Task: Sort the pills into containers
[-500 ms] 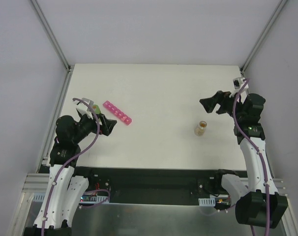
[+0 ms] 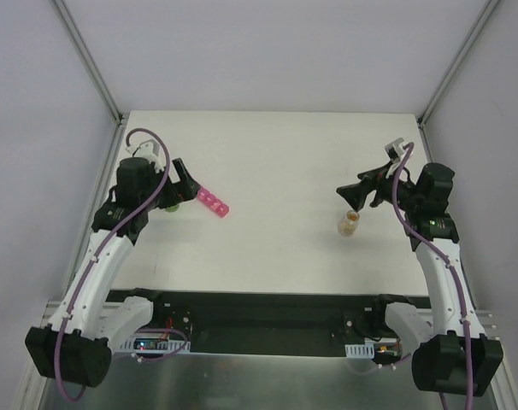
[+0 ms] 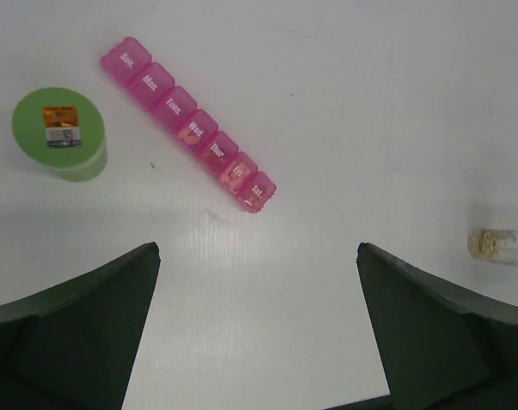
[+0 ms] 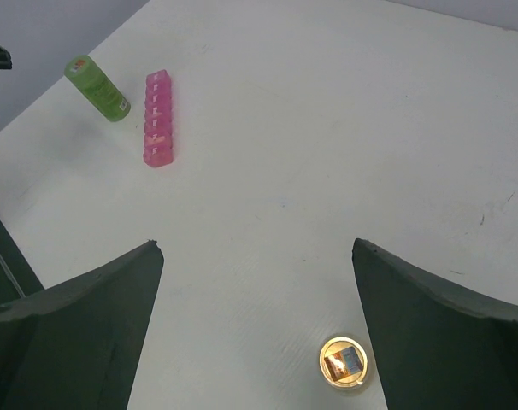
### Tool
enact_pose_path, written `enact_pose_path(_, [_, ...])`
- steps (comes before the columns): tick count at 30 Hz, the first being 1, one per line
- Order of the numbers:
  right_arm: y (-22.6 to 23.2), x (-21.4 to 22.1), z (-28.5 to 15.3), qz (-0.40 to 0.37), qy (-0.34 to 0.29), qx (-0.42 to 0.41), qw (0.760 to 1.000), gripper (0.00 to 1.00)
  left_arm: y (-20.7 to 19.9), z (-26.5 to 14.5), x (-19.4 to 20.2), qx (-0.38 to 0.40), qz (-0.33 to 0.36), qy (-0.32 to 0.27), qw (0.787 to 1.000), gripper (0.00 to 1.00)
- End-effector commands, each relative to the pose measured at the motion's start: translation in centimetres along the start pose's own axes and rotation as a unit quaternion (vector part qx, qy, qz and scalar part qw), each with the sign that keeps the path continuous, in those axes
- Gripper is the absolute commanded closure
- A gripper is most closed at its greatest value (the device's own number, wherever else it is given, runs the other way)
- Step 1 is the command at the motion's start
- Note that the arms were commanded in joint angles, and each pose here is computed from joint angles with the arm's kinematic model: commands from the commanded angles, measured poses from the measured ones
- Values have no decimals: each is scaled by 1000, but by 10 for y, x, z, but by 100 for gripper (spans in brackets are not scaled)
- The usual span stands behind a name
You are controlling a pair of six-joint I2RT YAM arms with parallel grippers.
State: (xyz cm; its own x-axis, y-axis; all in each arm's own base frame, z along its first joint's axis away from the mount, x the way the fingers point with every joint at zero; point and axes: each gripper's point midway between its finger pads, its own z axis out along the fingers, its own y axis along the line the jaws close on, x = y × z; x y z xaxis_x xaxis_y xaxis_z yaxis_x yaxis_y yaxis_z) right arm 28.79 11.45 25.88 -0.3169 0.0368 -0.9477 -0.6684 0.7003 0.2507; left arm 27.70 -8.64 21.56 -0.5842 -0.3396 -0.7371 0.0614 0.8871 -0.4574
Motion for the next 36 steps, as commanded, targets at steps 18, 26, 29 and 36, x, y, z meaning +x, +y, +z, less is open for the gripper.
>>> enact_pose_path(18, [6, 2, 5, -40, 0, -8, 999, 4, 23, 162, 22, -286, -127, 88, 946, 7])
enact_pose_path(26, [7, 3, 5, -38, 1, -10, 999, 4, 43, 186, 50, -325, -143, 115, 928, 12])
enact_pose_path(29, [7, 3, 5, -38, 1, -11, 999, 4, 49, 185, 63, -335, -149, 127, 922, 16])
enact_pose_path(36, [7, 2, 5, -38, -1, -10, 999, 4, 57, 186, 84, -346, -155, 150, 913, 19])
